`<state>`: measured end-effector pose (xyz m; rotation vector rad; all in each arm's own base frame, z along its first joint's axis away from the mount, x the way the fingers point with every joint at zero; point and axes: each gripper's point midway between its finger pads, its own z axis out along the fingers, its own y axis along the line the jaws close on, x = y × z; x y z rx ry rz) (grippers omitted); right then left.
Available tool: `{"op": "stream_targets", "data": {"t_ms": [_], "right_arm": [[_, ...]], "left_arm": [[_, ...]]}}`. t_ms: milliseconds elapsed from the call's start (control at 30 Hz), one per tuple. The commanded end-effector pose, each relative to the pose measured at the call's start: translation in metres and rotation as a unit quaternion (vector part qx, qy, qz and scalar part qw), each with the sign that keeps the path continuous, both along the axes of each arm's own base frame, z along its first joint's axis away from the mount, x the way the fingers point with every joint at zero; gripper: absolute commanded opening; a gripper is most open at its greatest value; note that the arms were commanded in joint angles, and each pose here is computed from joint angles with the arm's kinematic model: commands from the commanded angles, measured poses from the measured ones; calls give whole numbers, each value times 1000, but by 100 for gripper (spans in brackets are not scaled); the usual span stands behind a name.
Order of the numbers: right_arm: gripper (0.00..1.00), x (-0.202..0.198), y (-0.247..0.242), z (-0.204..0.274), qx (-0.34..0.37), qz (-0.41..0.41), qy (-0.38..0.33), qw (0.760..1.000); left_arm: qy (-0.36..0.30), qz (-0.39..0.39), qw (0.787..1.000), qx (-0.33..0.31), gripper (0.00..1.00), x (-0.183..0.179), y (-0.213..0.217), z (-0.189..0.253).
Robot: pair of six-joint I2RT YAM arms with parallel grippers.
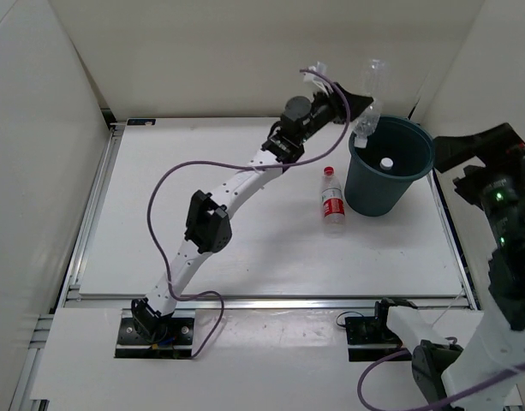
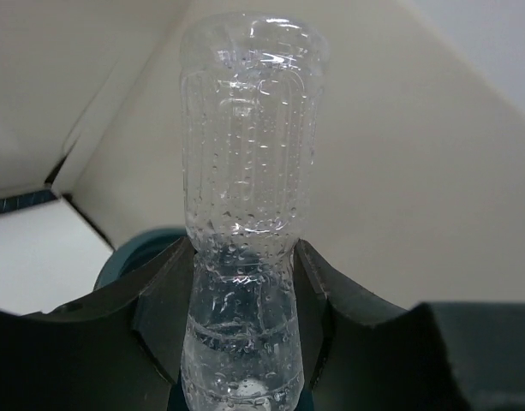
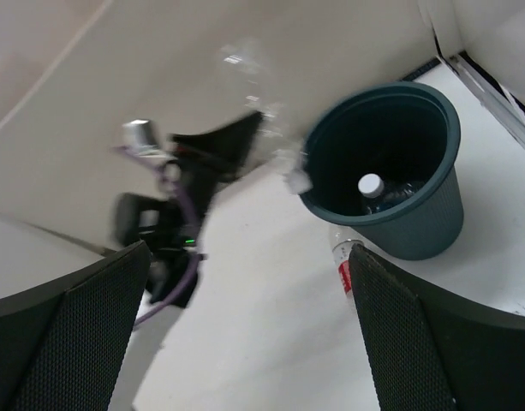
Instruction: Put the plastic bottles in the bin
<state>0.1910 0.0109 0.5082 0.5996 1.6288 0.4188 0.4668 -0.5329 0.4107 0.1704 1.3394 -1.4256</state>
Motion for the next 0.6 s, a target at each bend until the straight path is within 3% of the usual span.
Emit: {"op": "stream_targets", "data": {"t_ms": [0,167,300,333,367,400,500,567], "right_arm": [[100,-37,10,13,-17,24,-27,999],[100,-59,18,26,-28,42,-48,998],[100,-54,21,23,-30,54,-40,997],[100,-52,23,19,-29,60,-34,997],[100,-49,23,18,-29,61,-33,997],[100,-45,22,16,-28,61,-30,997],[100,-33,21,4,-21,60,-16,998],[100,-30,21,0,-16,60,-20,998]], "left_arm": [[-19,6,998,-60,39,-17,-5,32],[-1,1,999,-52,43,-25,-31,3],[6,-3,1000,-22,47,-32,-45,-18],[-1,-1,1000,-23,51,-33,-43,-12],[6,-6,1000,-4,78,-33,-46,-23],[-3,0,1000,9,98,-33,-45,-24],[-32,-9,996,84,100,-49,-43,-25],[-54,22,992,115,100,-56,-11,5]]}}
